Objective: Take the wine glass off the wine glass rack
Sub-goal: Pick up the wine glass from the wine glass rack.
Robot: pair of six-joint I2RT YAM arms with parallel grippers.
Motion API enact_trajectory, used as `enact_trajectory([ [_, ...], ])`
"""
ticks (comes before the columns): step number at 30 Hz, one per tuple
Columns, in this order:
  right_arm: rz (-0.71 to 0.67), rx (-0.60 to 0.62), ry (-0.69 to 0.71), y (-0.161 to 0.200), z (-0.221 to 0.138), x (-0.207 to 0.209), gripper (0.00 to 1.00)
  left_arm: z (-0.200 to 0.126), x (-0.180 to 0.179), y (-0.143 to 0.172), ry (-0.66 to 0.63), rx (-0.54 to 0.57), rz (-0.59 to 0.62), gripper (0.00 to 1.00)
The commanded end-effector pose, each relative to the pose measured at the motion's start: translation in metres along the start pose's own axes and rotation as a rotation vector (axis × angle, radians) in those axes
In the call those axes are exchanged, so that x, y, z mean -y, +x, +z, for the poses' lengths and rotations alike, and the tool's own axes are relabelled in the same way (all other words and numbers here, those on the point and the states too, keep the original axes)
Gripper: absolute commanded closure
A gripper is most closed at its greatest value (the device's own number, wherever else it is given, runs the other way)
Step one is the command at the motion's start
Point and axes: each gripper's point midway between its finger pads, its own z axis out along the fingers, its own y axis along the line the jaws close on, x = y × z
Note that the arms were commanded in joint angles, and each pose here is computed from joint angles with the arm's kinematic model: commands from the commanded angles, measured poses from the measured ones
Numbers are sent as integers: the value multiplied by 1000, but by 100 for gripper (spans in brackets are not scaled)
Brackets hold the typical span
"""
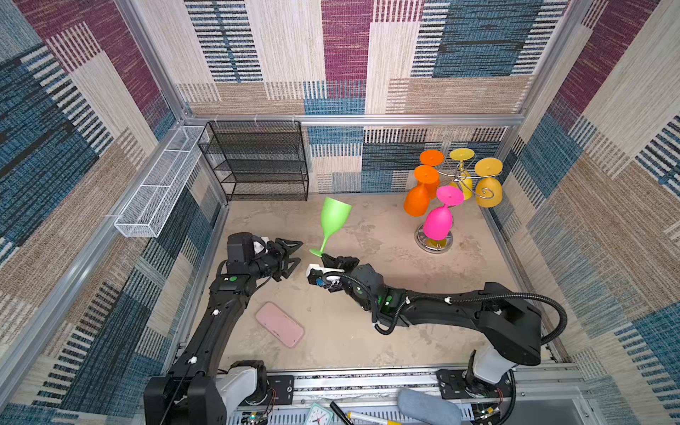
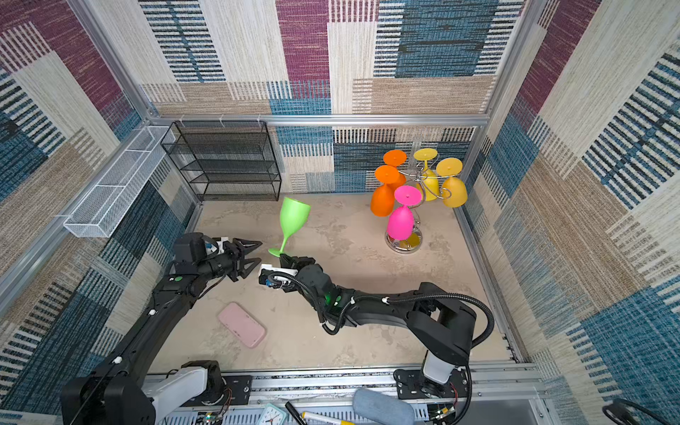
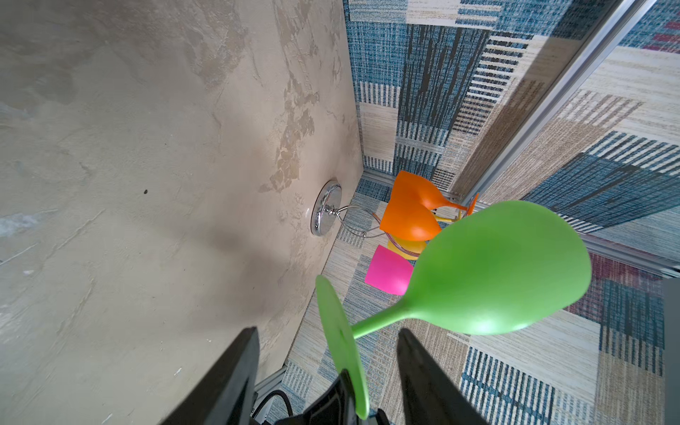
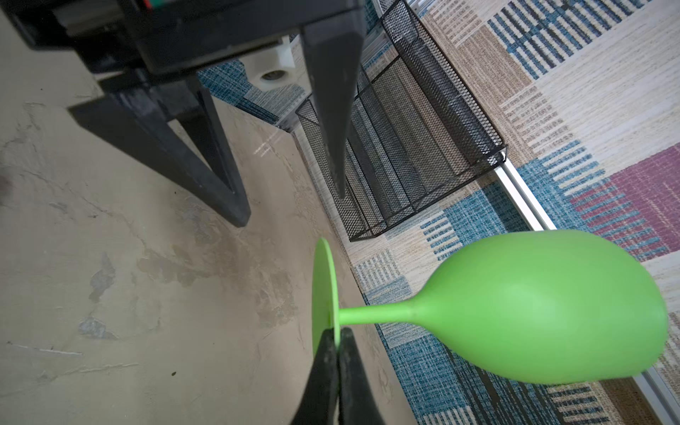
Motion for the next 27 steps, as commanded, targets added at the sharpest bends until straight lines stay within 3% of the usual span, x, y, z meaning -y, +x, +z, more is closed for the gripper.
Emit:
enact_trajectory([
  [1,-8,29,37,-10,2,8,100,0,12,3,38,-18,-12,38],
  [16,-41,23,8,-14,11,-5,100,18,10,18,20,-64,-13,48],
  [27,-59,16,10,-12,13,-7,100,24,1,17,-5,-57,-9,72],
])
